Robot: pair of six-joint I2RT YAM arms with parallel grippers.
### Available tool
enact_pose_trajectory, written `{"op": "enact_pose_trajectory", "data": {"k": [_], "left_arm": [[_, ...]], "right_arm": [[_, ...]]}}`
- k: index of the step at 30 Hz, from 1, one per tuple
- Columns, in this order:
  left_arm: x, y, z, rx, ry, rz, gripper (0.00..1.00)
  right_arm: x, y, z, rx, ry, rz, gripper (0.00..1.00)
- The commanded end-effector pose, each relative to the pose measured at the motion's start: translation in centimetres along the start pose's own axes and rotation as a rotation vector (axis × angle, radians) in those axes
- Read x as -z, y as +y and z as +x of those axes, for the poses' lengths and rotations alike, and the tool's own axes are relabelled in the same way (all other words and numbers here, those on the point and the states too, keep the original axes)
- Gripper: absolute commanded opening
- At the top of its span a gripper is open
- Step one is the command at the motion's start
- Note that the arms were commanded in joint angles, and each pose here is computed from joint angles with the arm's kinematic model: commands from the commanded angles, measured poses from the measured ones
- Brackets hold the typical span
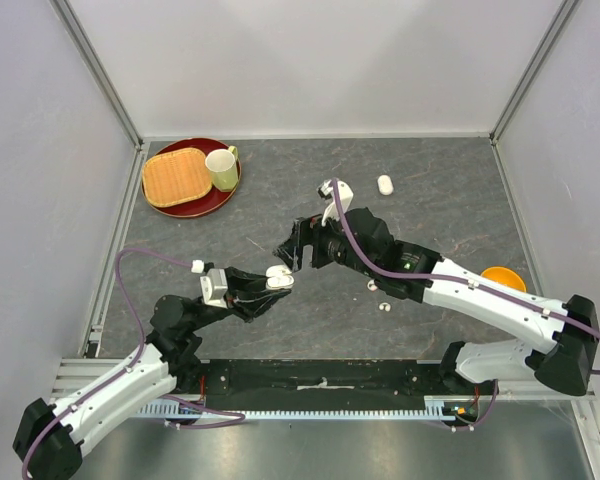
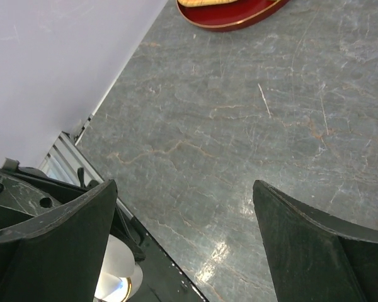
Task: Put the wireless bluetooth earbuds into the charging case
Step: Close the charging case.
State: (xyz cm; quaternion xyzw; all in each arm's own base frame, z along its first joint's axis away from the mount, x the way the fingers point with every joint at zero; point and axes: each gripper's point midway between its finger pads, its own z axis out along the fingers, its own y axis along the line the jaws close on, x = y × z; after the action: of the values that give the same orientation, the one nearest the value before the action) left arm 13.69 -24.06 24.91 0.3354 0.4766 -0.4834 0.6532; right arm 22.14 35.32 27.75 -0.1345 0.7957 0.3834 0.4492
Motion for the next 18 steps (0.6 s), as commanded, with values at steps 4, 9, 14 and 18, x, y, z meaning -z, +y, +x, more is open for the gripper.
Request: {"op": "enact_pose_trajectory", "data": {"k": [4,9,14,18], "left_arm": [[-0.7,0.4,-2.5,-0.062,-0.063,-0.008,0.02],[-0.7,1.6,-2.1,-0.012,-0.062,-0.083,0.02],[-1.1,2.5,-1.7,0.035,-0.05,-0.126,0.02],[-1.4,3.5,-1.1,0.096,-0.026,-0.178,0.02]], "right_arm": [[0.1,0.9,0.2,0.035,0.034,-0.051,0.95],[0.2,0.4,1.3,0.055,0.058,-0.053,0.93],[0.6,-0.2,2.2,0.043,0.061,-0.054,0.92],[1.2,-1.0,1.8,0.039,0.023,-0.019,0.92]]}}
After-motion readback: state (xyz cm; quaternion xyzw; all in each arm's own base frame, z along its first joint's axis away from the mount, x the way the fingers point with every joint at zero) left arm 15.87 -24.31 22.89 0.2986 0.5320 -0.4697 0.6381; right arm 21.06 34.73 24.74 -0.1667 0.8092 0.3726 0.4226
